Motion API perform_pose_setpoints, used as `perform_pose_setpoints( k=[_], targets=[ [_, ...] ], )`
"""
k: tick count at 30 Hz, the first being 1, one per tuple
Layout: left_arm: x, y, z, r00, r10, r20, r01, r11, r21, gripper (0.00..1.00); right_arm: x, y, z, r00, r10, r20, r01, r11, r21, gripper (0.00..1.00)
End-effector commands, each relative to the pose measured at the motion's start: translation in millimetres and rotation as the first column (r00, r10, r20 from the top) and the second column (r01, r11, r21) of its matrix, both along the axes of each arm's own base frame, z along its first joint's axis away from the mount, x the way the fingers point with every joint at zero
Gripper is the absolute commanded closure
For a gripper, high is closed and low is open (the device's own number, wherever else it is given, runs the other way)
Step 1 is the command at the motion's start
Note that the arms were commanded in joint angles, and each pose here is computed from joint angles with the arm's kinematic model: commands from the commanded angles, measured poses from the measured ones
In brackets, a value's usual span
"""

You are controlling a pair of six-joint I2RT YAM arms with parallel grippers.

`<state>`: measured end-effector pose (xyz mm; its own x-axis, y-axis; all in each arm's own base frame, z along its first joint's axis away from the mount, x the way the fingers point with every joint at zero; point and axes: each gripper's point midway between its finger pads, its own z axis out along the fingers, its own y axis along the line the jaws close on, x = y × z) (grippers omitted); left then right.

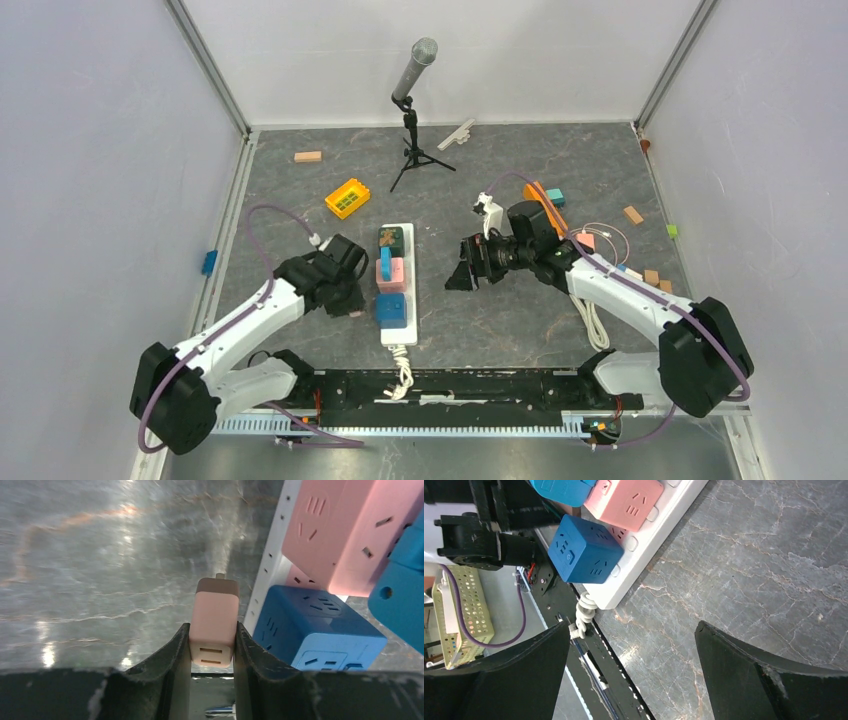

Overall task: Insert the plug
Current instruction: Move the socket to the center of the board.

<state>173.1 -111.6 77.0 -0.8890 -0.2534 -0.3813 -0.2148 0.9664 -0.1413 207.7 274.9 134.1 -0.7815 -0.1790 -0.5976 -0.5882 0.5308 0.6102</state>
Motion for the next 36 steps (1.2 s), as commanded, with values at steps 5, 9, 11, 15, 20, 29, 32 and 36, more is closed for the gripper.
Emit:
perform_pose_setpoints(
  k=[5,9,11,15,20,29,32,36],
  targets=[
    [1,-101,0,0.997,-0.079,-0.021,0.068,0.942,-0.329,0.98,15,-8,5,0.998,-0.04,0.046,0.039,0.999,0.02,0.02],
    [5,-150,14,0.99,-0.137,0.042,0.142,0.891,-0.431,0.98,18,-13,5,0.997,-0.048,0.055,0.048,0.999,0.01,0.02],
    [7,-159,17,0.986,-0.15,0.066,0.164,0.881,-0.445,0.98,19,-15,5,0.997,-0.048,0.061,0.048,0.999,0.0,0.02],
    [16,-145,21,0.979,-0.149,0.137,0.19,0.909,-0.371,0.98,19,-19,2,0.997,-0.041,0.071,0.043,0.999,-0.028,0.02],
    [12,-117,26,0.93,-0.245,0.273,0.319,0.908,-0.273,0.98,18,-20,-4,0.997,-0.019,0.068,0.023,0.999,-0.047,0.02],
    [-11,-102,13,0.871,-0.291,0.396,0.427,0.846,-0.319,0.98,20,-13,-4,0.999,0.012,0.052,-0.011,0.999,-0.031,0.02],
    [0,-78,5,0.913,-0.17,0.371,0.279,0.924,-0.263,0.98,16,-11,-8,0.999,0.023,0.032,-0.022,0.999,-0.025,0.02],
    [20,-76,13,0.901,-0.102,0.422,0.219,0.946,-0.238,0.98,7,-9,-20,0.999,0.042,-0.018,-0.043,0.999,-0.005,0.03]
  ],
)
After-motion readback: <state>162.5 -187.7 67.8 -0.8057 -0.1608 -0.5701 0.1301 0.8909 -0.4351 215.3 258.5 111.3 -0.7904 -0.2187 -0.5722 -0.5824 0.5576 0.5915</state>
